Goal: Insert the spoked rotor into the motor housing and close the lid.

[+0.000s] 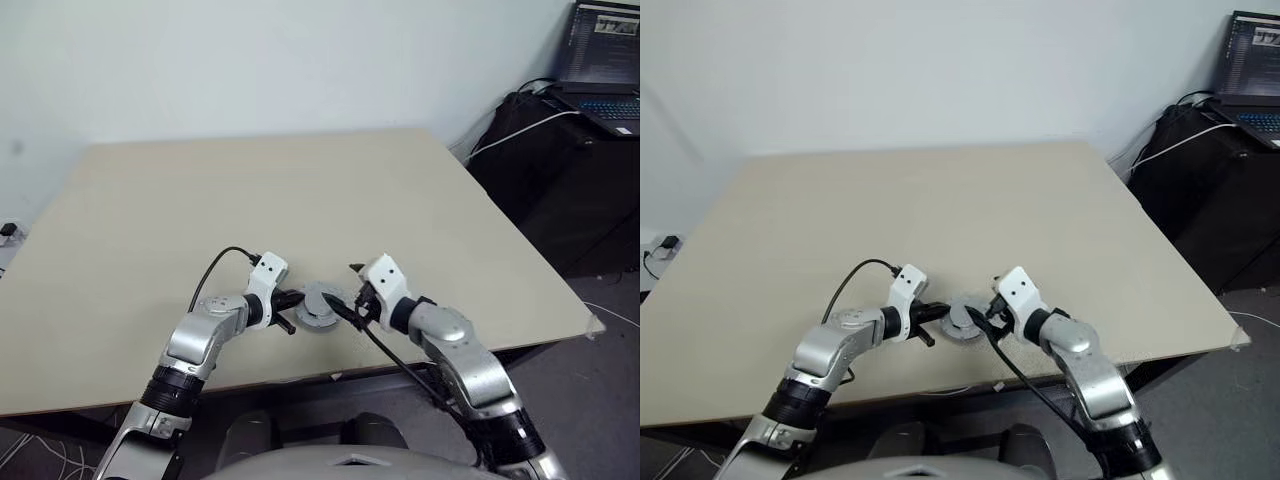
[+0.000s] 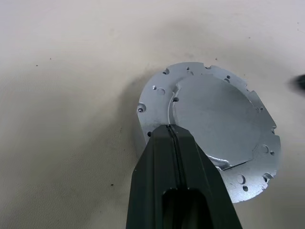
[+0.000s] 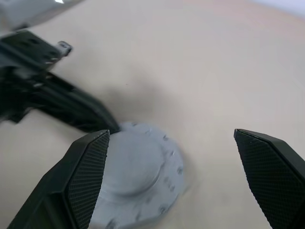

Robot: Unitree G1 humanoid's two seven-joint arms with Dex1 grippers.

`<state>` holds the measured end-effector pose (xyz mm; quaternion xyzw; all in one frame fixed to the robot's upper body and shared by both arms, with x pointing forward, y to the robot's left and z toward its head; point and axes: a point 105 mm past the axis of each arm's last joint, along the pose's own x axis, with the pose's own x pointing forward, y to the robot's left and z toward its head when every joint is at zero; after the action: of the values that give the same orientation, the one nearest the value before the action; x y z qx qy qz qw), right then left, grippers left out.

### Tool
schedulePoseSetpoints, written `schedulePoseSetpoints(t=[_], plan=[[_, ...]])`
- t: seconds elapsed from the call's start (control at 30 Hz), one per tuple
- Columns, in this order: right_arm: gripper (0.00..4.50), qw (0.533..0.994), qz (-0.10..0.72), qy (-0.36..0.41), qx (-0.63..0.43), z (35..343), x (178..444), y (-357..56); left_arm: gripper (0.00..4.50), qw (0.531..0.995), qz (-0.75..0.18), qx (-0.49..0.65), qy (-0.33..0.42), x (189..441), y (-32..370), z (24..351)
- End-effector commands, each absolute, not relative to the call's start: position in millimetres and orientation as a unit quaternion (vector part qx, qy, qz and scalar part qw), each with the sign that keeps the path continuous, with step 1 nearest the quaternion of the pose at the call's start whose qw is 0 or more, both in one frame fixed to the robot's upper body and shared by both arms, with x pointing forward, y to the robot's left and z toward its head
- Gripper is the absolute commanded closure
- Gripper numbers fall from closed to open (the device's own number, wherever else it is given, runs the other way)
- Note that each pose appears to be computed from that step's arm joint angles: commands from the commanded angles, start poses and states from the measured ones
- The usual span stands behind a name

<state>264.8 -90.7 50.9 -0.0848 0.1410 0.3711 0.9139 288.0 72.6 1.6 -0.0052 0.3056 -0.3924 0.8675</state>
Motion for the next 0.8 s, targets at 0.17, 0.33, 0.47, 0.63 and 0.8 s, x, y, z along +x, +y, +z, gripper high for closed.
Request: schedulePoseSetpoints(t=[0.17, 0.33, 0.47, 0.63, 0.8], plan=[[0.03, 0.947, 0.245, 0.202, 0.050, 36, 267, -111, 4.50, 0.852, -0.416, -0.009, 0.318, 279, 62, -2], [0.03, 0.937, 0.215, 0.246, 0.121, 21, 269, -105, 4.50, 0.851, -0.420, -0.005, 0.317, 279, 61, -2], [0.03, 0.927, 0.216, 0.259, 0.163, 18, 272, -98, 4.50, 0.850, -0.420, -0.004, 0.316, 279, 62, -2], [0.03, 0.906, 0.242, 0.276, 0.213, 20, 271, -87, 4.50, 0.852, -0.418, -0.004, 0.315, 279, 63, -1], [0.03, 0.887, 0.239, 0.306, 0.252, 13, 271, -82, 4.50, 0.853, -0.417, -0.007, 0.313, 278, 63, 0]])
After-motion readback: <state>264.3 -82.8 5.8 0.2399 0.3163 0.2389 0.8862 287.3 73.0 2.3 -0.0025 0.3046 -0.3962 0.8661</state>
